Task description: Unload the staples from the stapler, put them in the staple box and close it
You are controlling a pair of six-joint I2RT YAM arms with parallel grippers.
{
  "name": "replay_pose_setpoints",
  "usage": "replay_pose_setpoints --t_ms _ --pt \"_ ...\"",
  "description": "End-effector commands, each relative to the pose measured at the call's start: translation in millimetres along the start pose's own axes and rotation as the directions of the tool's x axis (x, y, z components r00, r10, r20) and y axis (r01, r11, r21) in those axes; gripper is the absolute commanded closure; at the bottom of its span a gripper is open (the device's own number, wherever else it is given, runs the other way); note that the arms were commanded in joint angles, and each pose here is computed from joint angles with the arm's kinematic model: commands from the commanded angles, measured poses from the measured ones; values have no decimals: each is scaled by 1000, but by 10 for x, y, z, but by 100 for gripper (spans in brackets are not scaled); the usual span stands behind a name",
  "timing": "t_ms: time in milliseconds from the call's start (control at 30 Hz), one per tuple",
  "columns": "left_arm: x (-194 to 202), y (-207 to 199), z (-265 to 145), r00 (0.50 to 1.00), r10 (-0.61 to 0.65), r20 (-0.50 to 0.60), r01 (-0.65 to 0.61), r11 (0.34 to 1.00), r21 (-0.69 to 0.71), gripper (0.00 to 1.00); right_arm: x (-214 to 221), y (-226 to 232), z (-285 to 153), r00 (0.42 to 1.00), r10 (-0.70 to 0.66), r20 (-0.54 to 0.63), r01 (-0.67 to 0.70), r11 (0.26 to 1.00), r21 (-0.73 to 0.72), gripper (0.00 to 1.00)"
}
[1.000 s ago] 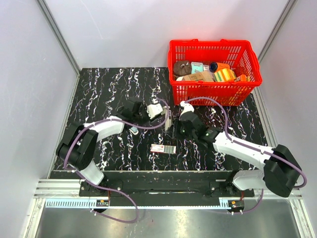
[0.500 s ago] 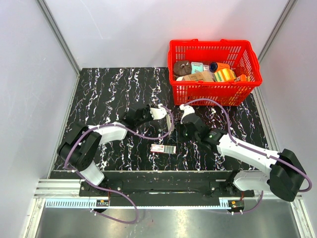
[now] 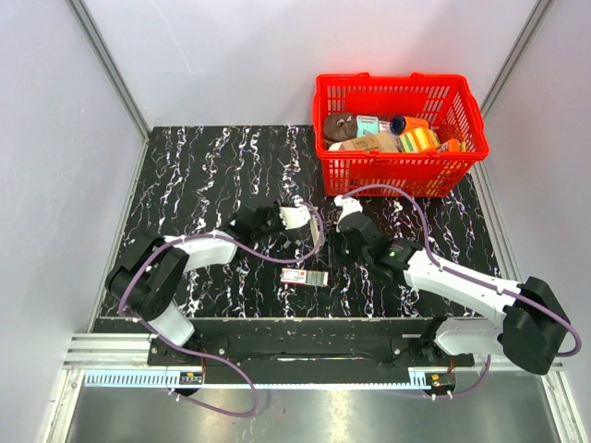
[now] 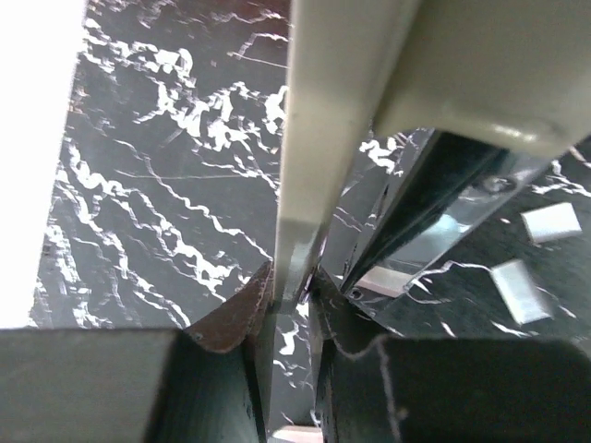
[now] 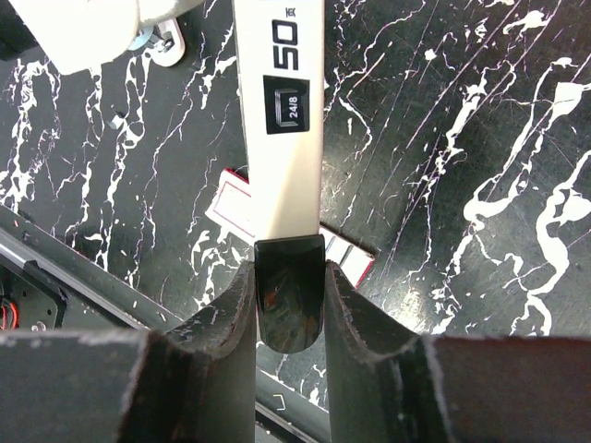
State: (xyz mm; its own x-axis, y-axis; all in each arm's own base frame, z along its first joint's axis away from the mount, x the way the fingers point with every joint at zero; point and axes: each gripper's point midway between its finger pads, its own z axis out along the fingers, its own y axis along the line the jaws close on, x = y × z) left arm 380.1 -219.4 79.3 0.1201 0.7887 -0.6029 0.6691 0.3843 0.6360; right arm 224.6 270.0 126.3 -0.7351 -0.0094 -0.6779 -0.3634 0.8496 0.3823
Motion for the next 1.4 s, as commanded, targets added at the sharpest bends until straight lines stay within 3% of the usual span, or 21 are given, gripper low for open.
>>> replay_pose_setpoints --t_ms 0,67,200,267,400,567,767,1067,1367 --pt "-495 133 -176 983 -151 106 145 987 64 100 -477 84 -92 988 71 140 -77 996 38 100" --pt "-654 -26 -278 954 -270 127 246 953 179 99 -682 71 -149 978 71 198 -87 994 73 100" --pt "-986 -395 -528 908 -396 136 308 852 423 92 -1031 19 -279 956 49 290 -95 985 145 100" --pt "-1162 -690 -748 890 -444 104 307 751 584 83 -1220 -58 -358 944 44 326 -111 975 191 100" --pt "-1309 -882 -928 880 -468 77 292 663 689 78 -1327 -254 -451 940 37 339 -133 955 266 100" --pt "-1323 -914 -984 883 -466 61 287 638 714 73 -1275 -447 -531 943 24 331 -142 931 336 100" --pt "-1296 -937 -1159 886 -463 23 292 597 747 52 -1299 -566 -578 944 -18 328 -117 914 389 100" --pt "-961 -126 -1217 796 -606 -1 484 635 601 50 -1044 -748 -280 980 -79 183 -20 874 485 100" --pt "-562 17 -1274 772 -635 -18 551 655 517 51 -720 -994 -73 991 -92 92 25 827 561 100"
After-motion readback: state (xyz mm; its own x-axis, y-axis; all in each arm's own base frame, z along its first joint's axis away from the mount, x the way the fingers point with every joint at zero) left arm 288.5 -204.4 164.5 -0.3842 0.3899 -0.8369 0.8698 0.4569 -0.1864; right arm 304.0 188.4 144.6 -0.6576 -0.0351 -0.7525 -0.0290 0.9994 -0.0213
